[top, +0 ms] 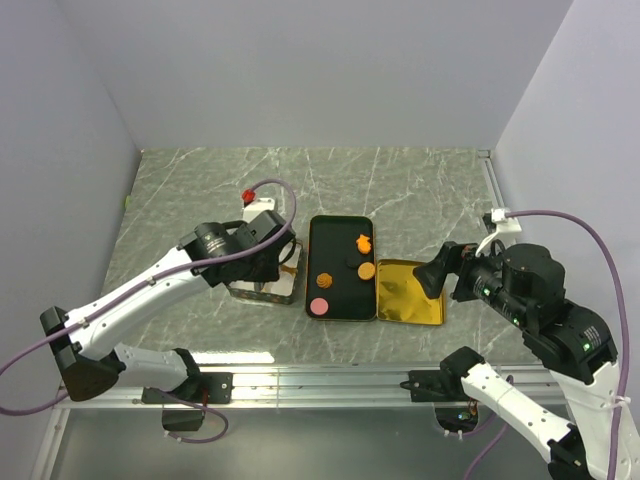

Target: Pack the cookies

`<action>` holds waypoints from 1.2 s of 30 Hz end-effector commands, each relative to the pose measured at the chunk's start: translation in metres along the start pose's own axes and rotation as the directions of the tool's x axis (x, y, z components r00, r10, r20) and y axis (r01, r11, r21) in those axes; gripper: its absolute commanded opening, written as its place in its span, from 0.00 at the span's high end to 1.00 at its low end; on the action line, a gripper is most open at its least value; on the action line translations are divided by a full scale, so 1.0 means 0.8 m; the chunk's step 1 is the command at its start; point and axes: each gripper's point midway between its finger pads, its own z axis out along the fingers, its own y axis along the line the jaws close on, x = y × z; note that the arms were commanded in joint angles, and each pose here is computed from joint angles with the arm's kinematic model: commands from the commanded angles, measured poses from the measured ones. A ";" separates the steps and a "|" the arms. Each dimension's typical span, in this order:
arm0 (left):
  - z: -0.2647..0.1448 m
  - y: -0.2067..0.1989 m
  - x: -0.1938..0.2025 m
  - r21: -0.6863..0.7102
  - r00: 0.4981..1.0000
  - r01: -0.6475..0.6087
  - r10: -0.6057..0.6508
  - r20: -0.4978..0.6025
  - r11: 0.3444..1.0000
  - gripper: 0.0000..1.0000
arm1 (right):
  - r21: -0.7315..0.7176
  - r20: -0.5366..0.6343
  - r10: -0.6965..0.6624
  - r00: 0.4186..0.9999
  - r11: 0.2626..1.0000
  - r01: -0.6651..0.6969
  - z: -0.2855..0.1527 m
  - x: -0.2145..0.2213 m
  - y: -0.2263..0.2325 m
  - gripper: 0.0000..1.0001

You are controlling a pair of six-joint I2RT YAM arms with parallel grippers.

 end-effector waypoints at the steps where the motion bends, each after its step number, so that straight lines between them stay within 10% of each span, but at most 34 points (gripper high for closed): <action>1: -0.007 -0.009 -0.002 0.068 0.996 0.084 -0.085 0.018 0.994 0.71 | -0.033 0.024 -0.002 1.000 0.999 0.002 0.003 -0.006 0.008 0.00; 36: 0.028 -0.023 0.028 0.067 0.997 0.051 -0.047 -0.063 0.996 0.69 | -0.019 0.018 -0.002 1.000 1.000 0.002 -0.002 -0.001 0.003 0.00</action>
